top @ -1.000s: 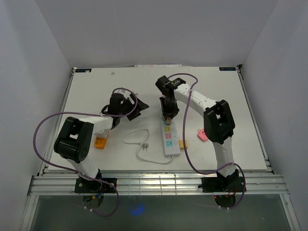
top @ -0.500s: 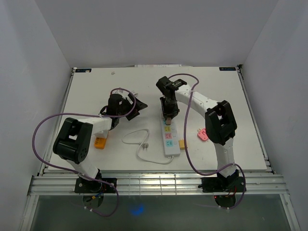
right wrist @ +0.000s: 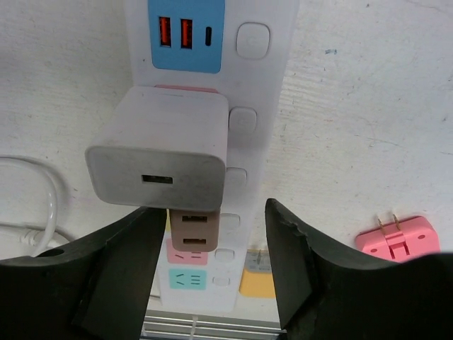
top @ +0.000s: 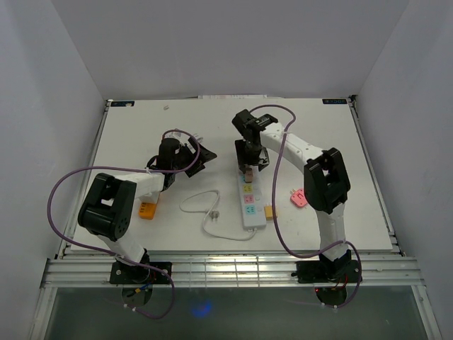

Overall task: Insert the plug
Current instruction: Insert the plug into the socket, then pick up the plug from the center of the board.

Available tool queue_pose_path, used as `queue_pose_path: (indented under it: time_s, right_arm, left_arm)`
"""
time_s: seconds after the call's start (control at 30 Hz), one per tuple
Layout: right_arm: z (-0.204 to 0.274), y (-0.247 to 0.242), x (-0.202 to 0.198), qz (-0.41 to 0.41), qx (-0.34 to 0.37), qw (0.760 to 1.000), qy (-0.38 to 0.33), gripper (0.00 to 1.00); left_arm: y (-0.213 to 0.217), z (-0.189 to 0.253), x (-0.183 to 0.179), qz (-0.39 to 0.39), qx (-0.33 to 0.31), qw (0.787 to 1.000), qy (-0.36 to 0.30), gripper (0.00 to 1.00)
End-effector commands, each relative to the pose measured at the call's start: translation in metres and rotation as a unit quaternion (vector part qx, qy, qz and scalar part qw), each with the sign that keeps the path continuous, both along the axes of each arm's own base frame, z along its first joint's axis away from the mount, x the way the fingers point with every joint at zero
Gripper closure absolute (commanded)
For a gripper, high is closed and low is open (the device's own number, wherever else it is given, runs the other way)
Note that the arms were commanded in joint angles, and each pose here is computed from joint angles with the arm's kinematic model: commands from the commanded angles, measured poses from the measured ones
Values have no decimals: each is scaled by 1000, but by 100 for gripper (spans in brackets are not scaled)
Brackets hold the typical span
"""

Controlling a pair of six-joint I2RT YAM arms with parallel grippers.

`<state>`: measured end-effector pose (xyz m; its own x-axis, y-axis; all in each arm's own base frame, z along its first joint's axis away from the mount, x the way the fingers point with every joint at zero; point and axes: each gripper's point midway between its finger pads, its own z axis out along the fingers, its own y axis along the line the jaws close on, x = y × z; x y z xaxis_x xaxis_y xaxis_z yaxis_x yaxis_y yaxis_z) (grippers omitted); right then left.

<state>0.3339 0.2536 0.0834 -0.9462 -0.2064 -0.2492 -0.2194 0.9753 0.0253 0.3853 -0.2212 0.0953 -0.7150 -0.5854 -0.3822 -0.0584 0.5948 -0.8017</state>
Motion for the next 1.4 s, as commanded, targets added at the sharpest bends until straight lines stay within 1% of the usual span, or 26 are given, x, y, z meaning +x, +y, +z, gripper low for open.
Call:
queue_pose_path:
  time_s: [0.0,0.23,0.3,0.33,0.4,0.43,0.47,0.5,0.53,0.57,0.6,0.63,0.67,0.7,0.77,0.8,0.87,0.9,1.0,1.07,1.17,1.3,1.33,1.37]
  right_arm:
    - [49,4,15,-3,32,998,-60,36]
    - [60,-1,-1,4,48,997,-57,29]
    - [74,1,-5,13,73,994,-76,28]
    - [64,-4,-14,17,70,995,-66,28]
    - [80,-6,-18,23,96,990,-100,27]
    - [67,-14,-29,25,87,992,-91,27]
    - [66,-19,-32,25,88,991,-99,26]
    - [80,-20,-32,25,106,986,-130,26]
    - [78,-25,-36,24,106,985,-134,26]
    - [61,-35,-47,21,92,988,-124,25]
    - [68,-38,-49,16,104,984,-143,21]
    - [65,-42,-54,12,104,984,-143,21]
    - [50,-51,-64,5,91,987,-132,21]
    - [52,-56,-69,-7,96,986,-137,21]
    - [47,-68,-75,-24,82,986,-141,21]
    - [41,-75,-84,-31,80,987,-139,21]
    - [36,-82,-92,-38,83,986,-143,21]
    - [30,-87,-101,-41,86,985,-142,21]
    - [17,-93,-117,-55,106,983,-142,22]
    - [17,-91,-123,-62,129,978,-151,22]
    - [6,-95,-133,-68,139,977,-149,23]
    - [-4,-101,-140,-72,130,978,-143,23]
    - [-6,-100,-142,-70,129,979,-141,24]
    - [-9,-101,-144,-69,127,980,-138,25]
  left_arm:
    - [-1,36,5,-7,-12,999,-50,12]
    - [-1,41,5,-9,-12,998,-59,12]
    - [-1,43,4,-11,-12,998,-61,12]
    - [-3,46,4,-19,-13,998,-66,12]
    - [-4,47,3,-25,-14,997,-69,12]
    - [-5,50,2,-29,-15,997,-73,12]
    - [-6,52,2,-30,-16,996,-77,12]
    - [-5,53,2,-30,-16,996,-78,11]
    - [-5,54,1,-31,-16,996,-80,11]
    - [-5,58,1,-31,-16,996,-86,11]
    - [-5,60,0,-31,-17,995,-88,11]
    - [-4,62,-1,-32,-16,995,-91,11]
    - [-4,68,-2,-34,-17,994,-99,11]
    - [-4,71,-3,-35,-17,994,-103,11]
    - [-3,77,-5,-36,-16,993,-109,11]
    - [-3,84,-5,-38,-13,992,-119,11]
    - [0,87,-8,-39,-5,992,-118,11]
    - [1,92,-10,-41,2,991,-128,11]
    - [9,85,-21,-37,21,991,-125,10]
    - [11,81,-29,-42,24,991,-125,10]
    - [13,71,-44,-50,24,991,-125,9]
    - [21,64,-56,-45,32,988,-141,7]
    - [21,63,-58,-46,33,988,-144,2]
    - [23,64,-62,-46,32,986,-155,2]
